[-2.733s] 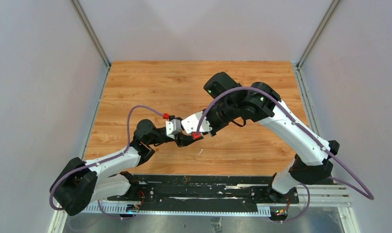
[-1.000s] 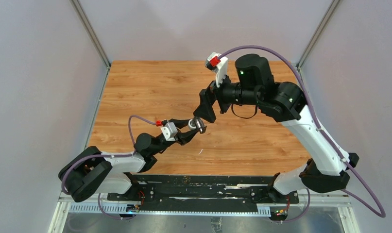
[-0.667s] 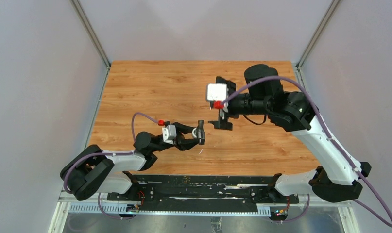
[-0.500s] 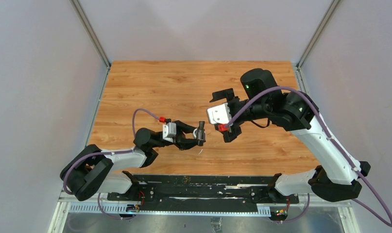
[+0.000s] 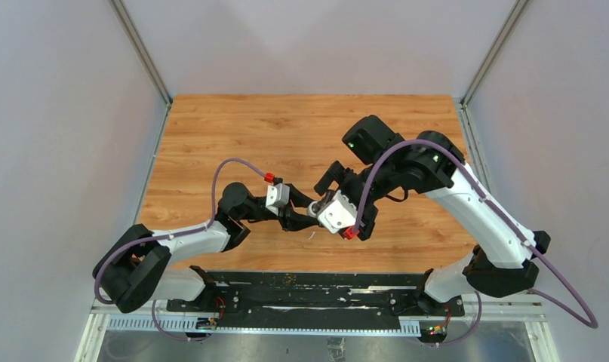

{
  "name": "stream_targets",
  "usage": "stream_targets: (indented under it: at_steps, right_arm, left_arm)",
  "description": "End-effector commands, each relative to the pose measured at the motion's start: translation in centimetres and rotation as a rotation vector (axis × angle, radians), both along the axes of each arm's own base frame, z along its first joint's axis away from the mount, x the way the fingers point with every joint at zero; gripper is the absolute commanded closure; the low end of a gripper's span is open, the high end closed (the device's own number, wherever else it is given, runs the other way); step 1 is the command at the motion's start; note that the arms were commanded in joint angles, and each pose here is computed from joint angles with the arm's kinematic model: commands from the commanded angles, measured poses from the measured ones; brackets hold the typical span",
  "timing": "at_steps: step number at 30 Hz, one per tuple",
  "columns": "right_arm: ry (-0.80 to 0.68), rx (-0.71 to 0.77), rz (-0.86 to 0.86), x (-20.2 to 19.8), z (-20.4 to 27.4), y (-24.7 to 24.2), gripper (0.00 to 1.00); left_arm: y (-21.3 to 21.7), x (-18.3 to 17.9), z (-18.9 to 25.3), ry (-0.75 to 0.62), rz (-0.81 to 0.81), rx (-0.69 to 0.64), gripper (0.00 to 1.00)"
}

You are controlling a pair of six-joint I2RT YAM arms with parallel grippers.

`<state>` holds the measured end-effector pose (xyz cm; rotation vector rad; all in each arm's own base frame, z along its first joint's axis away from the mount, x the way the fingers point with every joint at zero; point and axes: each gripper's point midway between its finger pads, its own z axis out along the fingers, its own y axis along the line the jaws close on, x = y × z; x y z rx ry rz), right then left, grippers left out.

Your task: Install the water faucets

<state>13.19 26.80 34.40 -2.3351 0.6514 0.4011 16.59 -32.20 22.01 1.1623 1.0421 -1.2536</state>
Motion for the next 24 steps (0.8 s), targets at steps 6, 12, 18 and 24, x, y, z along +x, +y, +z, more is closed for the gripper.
stream_targets:
  at_steps: [6, 12, 18, 24]
  right_arm:
    - [0.037, -0.100, 0.068, -1.2, -2.0, 0.6, 0.24]
    - [0.080, -0.114, 0.054, -1.2, -2.4, 1.6, 0.48]
    - [0.097, -0.125, 0.058, -1.6, -3.0, 1.6, 0.85]
    - [0.137, -0.084, -0.075, -0.9, -3.0, 2.2, 1.00]
  left_arm:
    - [0.4, 0.1, 1.6, -0.089, 0.010, -0.002, 1.00]
    - [0.5, 0.1, 1.7, -0.103, 0.021, 0.012, 1.00]
    - [0.7, 0.5, 2.1, -0.111, 0.054, 0.003, 1.00]
    - [1.7, 2.3, 3.2, -0.119, 0.205, -0.032, 1.00]
